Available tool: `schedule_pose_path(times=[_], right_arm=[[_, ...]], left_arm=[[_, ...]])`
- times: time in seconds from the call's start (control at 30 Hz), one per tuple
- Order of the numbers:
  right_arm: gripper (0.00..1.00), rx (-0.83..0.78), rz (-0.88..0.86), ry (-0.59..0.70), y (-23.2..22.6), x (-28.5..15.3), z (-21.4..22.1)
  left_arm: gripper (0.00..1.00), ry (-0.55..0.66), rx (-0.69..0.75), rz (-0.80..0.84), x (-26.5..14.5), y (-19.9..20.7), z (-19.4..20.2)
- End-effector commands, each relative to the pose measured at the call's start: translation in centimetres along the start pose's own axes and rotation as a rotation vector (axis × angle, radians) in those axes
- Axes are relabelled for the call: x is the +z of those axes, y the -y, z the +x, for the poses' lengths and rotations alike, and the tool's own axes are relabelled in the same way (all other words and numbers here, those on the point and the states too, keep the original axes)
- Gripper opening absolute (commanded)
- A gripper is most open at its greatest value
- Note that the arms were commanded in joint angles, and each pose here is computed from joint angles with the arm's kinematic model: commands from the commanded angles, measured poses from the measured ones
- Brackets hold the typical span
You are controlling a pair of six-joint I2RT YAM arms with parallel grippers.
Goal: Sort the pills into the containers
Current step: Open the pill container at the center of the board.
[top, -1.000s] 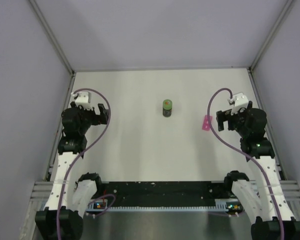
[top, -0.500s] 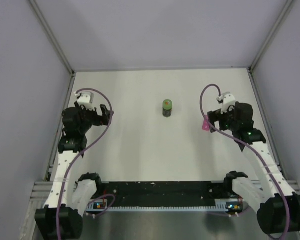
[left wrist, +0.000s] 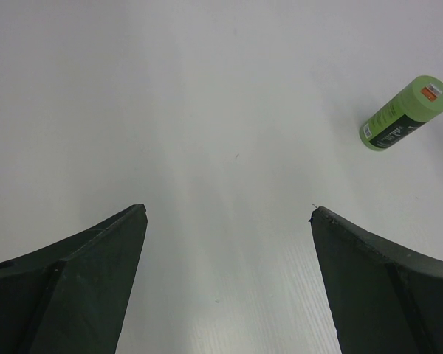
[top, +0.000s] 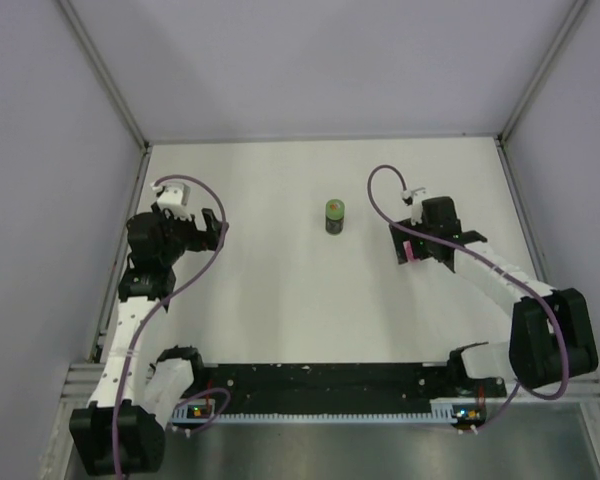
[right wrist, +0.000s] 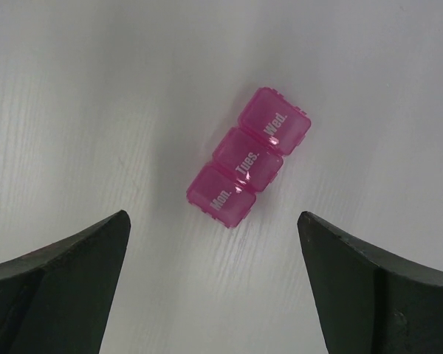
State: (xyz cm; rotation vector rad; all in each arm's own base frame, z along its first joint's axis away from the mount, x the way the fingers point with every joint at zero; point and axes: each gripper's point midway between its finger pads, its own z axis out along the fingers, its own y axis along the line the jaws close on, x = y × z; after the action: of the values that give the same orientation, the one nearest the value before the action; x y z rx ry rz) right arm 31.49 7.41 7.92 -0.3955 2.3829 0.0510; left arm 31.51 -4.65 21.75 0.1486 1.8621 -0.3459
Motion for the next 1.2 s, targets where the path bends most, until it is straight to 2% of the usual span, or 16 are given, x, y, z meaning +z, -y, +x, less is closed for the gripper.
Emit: schedule_pose_path(times=[0.0, 0.1, 0.23, 0.5, 0.8, 1.17], right_arm=[[0.94, 0.074, 0.090, 0.066, 1.4, 1.2, -3.6], [0.87, 0.100, 0.085, 0.009, 1.1, 2.7, -2.8], [0.84, 0.115, 0.082, -0.047, 0.9, 4.0, -1.8], [0.78, 0.125, 0.096, -0.085, 1.0, 4.7, -0.8], [0.62, 0.137, 0.088, -0.148, 1.1, 5.6, 1.0], [0.46, 0.155, 0.088, -0.130, 2.1, 4.8, 0.3]], left_arm=[[0.99, 0.046, 0.013, 0.002, 0.2, -0.1, -1.3], [0.99, 0.036, 0.010, 0.004, 0.3, -0.1, -1.0], [0.99, 0.030, 0.005, 0.006, 0.5, -0.1, -1.0], [0.99, 0.030, 0.004, 0.007, 0.4, -0.1, -1.0], [0.99, 0.035, 0.006, 0.009, 0.3, 0.0, -1.1], [0.99, 0.037, 0.006, 0.028, 0.2, 0.4, -1.2]])
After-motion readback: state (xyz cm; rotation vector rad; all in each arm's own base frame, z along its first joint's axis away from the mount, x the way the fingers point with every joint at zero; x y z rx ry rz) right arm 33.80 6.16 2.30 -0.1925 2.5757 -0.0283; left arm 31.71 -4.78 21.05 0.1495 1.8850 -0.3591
